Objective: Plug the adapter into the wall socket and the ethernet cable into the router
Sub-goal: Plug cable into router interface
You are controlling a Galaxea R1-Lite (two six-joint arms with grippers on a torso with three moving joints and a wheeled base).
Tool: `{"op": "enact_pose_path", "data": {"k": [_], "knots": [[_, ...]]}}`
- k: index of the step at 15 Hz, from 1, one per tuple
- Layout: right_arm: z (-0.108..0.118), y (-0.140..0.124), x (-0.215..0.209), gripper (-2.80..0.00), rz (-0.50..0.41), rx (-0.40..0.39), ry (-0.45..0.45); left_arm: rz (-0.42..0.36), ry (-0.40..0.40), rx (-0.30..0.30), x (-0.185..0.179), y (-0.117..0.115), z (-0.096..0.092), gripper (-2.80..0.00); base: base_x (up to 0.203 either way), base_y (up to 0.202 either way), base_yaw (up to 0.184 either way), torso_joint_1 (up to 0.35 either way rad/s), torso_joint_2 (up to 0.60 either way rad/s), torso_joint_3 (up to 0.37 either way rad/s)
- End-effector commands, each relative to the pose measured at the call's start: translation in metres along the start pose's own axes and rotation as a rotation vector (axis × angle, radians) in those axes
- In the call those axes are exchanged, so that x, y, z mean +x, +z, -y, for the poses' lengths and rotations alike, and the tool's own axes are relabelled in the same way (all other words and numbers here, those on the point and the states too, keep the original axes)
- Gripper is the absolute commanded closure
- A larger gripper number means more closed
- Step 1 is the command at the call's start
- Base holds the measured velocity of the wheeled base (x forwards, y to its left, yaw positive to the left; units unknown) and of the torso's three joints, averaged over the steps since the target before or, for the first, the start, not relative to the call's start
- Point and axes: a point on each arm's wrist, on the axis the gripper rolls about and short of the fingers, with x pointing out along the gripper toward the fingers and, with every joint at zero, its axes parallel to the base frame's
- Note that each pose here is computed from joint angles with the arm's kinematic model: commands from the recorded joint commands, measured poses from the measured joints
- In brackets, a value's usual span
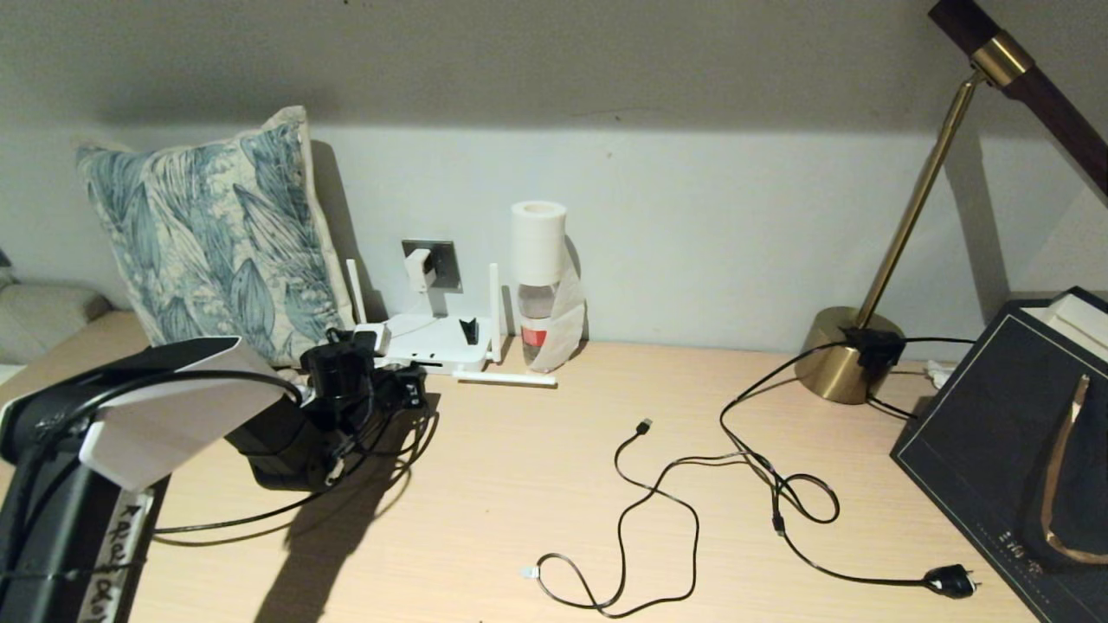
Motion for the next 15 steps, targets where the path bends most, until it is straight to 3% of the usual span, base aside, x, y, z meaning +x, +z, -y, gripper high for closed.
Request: {"op": "enact_pose_path", "data": {"k": [1, 15], "knots": [[0.0, 0.0001, 0.0001, 0.0, -0.001, -0.001, 0.0, 0.01, 0.001, 0.0, 0.0013, 0.0003, -0.0001, 0.0, 0.0, 0.0, 0.0, 0.0, 0.0, 0.0], [0.0, 0.0001, 0.0001, 0.0, -0.001, -0.001, 0.0, 0.025, 0.004, -0.001, 0.0065, 0.0012, -0.0014, 0.0, 0.0, 0.0, 0.0, 0.0, 0.0, 0.0]]}}
